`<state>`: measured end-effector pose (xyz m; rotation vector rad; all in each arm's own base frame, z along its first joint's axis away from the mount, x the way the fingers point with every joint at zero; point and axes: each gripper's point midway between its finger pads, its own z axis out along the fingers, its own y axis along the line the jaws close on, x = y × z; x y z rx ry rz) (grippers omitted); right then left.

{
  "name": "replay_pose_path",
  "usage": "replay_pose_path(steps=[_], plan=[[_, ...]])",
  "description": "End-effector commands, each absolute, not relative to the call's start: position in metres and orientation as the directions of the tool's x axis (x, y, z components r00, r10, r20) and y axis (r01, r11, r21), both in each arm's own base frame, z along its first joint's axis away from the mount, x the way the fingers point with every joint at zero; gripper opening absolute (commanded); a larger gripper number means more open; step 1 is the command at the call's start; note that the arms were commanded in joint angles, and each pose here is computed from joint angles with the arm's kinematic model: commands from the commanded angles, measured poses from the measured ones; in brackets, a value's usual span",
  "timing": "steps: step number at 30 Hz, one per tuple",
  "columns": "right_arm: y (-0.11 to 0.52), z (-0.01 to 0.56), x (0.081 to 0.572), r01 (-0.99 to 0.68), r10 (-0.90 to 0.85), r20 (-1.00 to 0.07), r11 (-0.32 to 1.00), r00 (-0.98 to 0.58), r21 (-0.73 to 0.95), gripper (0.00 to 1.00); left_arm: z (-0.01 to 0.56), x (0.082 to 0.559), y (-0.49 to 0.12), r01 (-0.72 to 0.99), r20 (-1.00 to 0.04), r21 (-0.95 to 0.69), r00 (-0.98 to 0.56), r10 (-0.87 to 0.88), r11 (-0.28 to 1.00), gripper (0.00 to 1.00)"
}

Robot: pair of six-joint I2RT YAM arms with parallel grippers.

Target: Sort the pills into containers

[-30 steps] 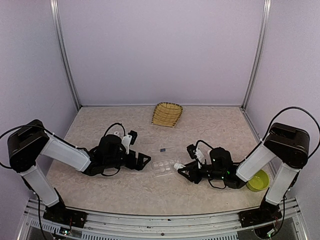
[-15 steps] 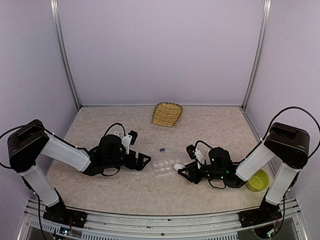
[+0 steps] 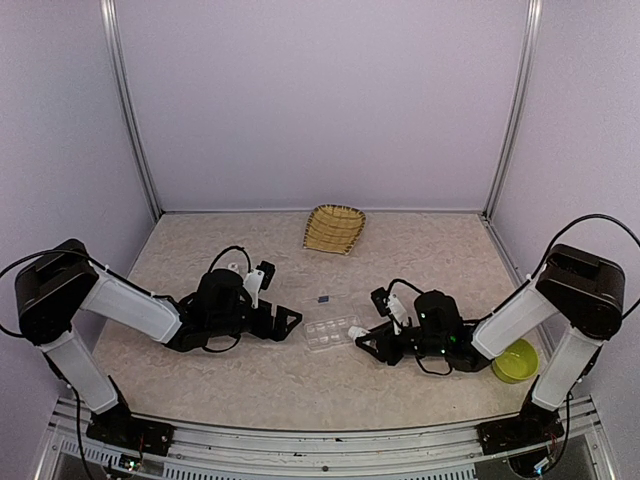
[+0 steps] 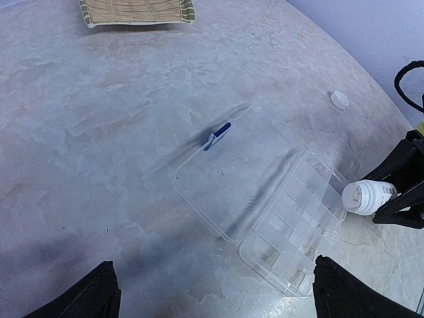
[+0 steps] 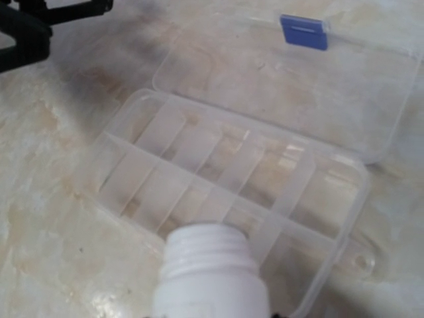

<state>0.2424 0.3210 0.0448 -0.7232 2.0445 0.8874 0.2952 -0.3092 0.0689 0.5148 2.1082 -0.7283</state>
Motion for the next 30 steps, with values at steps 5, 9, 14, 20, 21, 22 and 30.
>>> replay_pose_path(steps=[5, 9, 14, 20, 21, 22, 30], plan=[[0.317, 0.046, 0.246, -0.714, -0.221, -0.804, 0.622, -0.553, 0.32, 0.19, 0.074, 0.297, -0.309, 0.589, -0.82, -0.323, -0.565, 0.092, 0.74, 0.99], [0.32, 0.043, 0.245, -0.717, -0.243, -0.792, 0.62, -0.56, 0.318, 0.19, 0.074, 0.297, -0.309, 0.59, -0.821, -0.323, -0.563, 0.09, 0.74, 0.99], [0.323, 0.039, 0.244, -0.721, -0.273, -0.779, 0.622, -0.565, 0.305, 0.19, 0.075, 0.297, -0.309, 0.59, -0.822, -0.323, -0.563, 0.09, 0.74, 0.99], [0.325, 0.036, 0.245, -0.719, -0.295, -0.767, 0.631, -0.569, 0.291, 0.19, 0.075, 0.297, -0.308, 0.589, -0.822, -0.323, -0.563, 0.09, 0.741, 0.99], [0.325, 0.036, 0.245, -0.719, -0.299, -0.765, 0.633, -0.57, 0.288, 0.19, 0.074, 0.297, -0.308, 0.589, -0.821, -0.323, -0.564, 0.091, 0.741, 0.99], [0.325, 0.035, 0.245, -0.718, -0.304, -0.762, 0.635, -0.572, 0.285, 0.19, 0.074, 0.297, -0.309, 0.59, -0.821, -0.323, -0.563, 0.091, 0.74, 0.99], [0.326, 0.035, 0.247, -0.714, -0.336, -0.743, 0.648, -0.58, 0.265, 0.18, 0.074, 0.297, -0.309, 0.59, -0.821, -0.323, -0.564, 0.091, 0.74, 0.99]])
